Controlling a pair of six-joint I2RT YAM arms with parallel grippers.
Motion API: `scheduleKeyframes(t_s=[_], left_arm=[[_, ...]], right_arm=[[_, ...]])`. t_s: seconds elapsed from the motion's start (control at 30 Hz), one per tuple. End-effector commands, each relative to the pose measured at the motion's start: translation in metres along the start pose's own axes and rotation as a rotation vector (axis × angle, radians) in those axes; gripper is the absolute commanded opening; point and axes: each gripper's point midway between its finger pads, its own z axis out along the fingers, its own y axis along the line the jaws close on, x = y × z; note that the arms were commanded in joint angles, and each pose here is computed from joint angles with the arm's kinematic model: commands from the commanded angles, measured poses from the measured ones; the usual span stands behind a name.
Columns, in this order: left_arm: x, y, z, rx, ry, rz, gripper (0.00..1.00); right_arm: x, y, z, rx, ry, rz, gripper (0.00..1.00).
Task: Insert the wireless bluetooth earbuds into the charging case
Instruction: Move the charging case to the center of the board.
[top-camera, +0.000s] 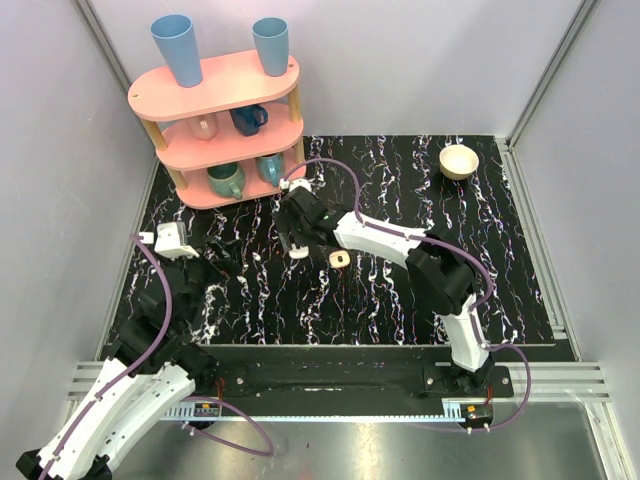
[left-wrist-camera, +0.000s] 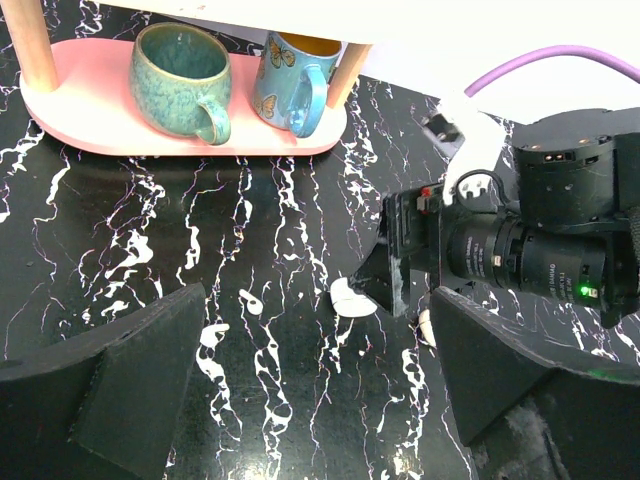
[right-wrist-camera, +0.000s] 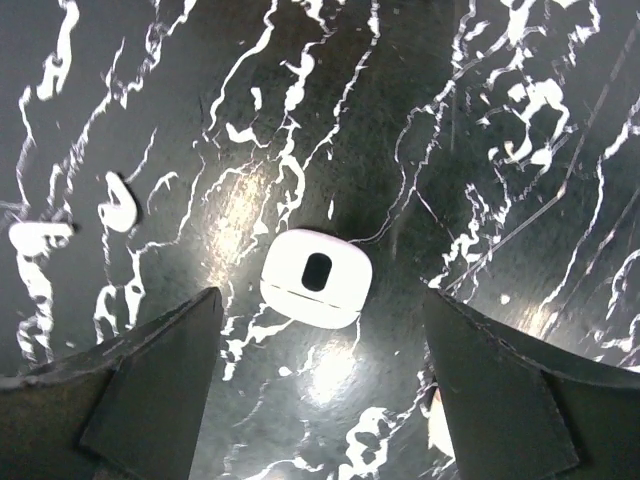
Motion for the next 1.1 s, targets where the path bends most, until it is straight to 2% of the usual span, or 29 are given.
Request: scheduleKeyframes(t_s=[0.0, 0.07, 0.13, 0.47, 0.6, 0.87, 0.97, 1.0, 1.07], left_arm=[[-0.015, -0.005, -0.001, 0.015, -0.038, -0.016, 0.99], [-0.015, -0.004, -0.002, 0.010, -0.039, -0.016, 0.99], [-0.016, -0.003, -0.003, 0.006, -0.045, -0.016, 0.99], [-0.015, -0.004, -0.001, 0.006, -0.031, -0.004, 0.99], [-0.016, -0.004, -0.001, 0.003, -0.031, -0.004, 0.99], [-0.014, -0.003, 0.000, -0.003, -0.029, -0.003, 0.99], [-0.013, -0.003, 0.001, -0.003, -0.026, -0.003, 0.99], [-0.012, -0.003, 0.001, -0.002, -0.023, -0.002, 0.99], [-0.013, -0.004, 0.001, 0.002, -0.025, -0.001, 0.99]], right_arm=[[0.004, 0.002, 0.008, -0.121, 0.029, -0.370, 0.88], [0.008, -0.005, 0.012, -0.125, 0.065, -0.353, 0.88], [0.015, -0.001, 0.012, -0.210, 0.094, -0.353, 0.88], [0.026, 0.005, 0.028, -0.349, 0.068, -0.648, 0.93], [0.028, 0.012, 0.027, -0.396, 0.065, -0.683, 0.94], [0.031, 0.011, 0.043, -0.383, 0.080, -0.705, 0.95], [0.030, 0.011, 0.048, -0.379, 0.079, -0.712, 0.93], [0.030, 0.010, 0.049, -0.373, 0.078, -0.712, 0.87], [0.031, 0.009, 0.051, -0.369, 0.089, -0.711, 0.85]])
